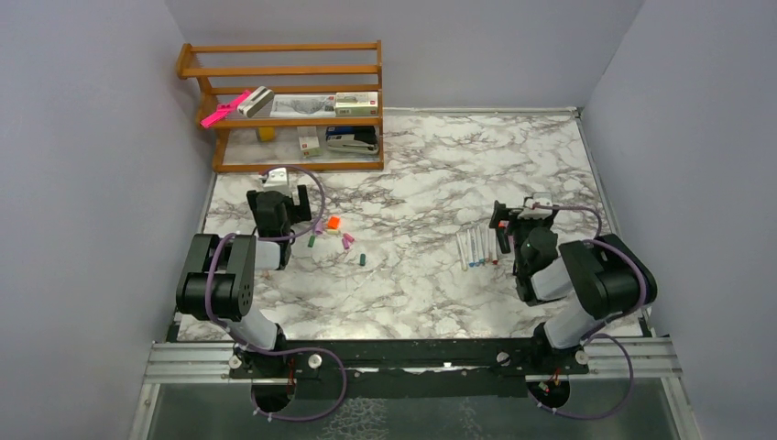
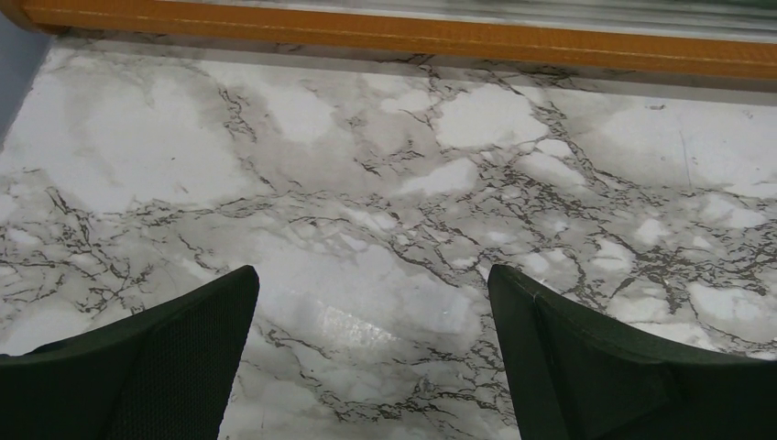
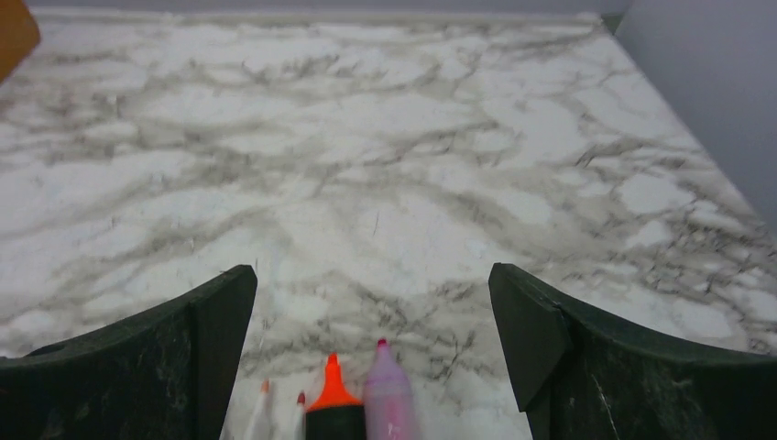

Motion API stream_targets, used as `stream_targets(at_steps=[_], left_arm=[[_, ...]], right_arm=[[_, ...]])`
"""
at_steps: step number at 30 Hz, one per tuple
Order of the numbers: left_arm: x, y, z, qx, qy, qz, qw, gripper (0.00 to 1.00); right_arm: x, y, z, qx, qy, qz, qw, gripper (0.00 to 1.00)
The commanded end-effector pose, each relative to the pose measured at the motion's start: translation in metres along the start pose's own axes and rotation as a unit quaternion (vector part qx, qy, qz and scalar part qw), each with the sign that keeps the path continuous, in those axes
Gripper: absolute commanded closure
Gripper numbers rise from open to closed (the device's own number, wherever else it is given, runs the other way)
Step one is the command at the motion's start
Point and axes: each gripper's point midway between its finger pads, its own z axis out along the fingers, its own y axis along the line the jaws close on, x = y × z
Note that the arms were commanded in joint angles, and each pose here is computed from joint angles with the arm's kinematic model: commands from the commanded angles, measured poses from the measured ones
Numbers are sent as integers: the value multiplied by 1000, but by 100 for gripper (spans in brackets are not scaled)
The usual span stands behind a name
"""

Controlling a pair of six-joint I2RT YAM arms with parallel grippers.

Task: Open the pen caps

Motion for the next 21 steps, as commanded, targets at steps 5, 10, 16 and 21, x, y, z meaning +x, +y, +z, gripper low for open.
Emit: stream_targets(at_steps=[5,10,16,21], left_arm=[[-9,-30,-4,76,-43,31,996,1],[-11,-39,-19,102,-81,52,990,1],[-6,-33,-24,85,-96,45,991,1],[-8,-33,-25,85,-103,43,990,1]], right_arm=[[-7,24,-5,-79,-40,-32,996,0],[-2,24,-5,-78,-25,-30,996,0],[-1,25,-1,-76,-20,-32,996,0],[3,27,6,-79,-6,-33,996,0]])
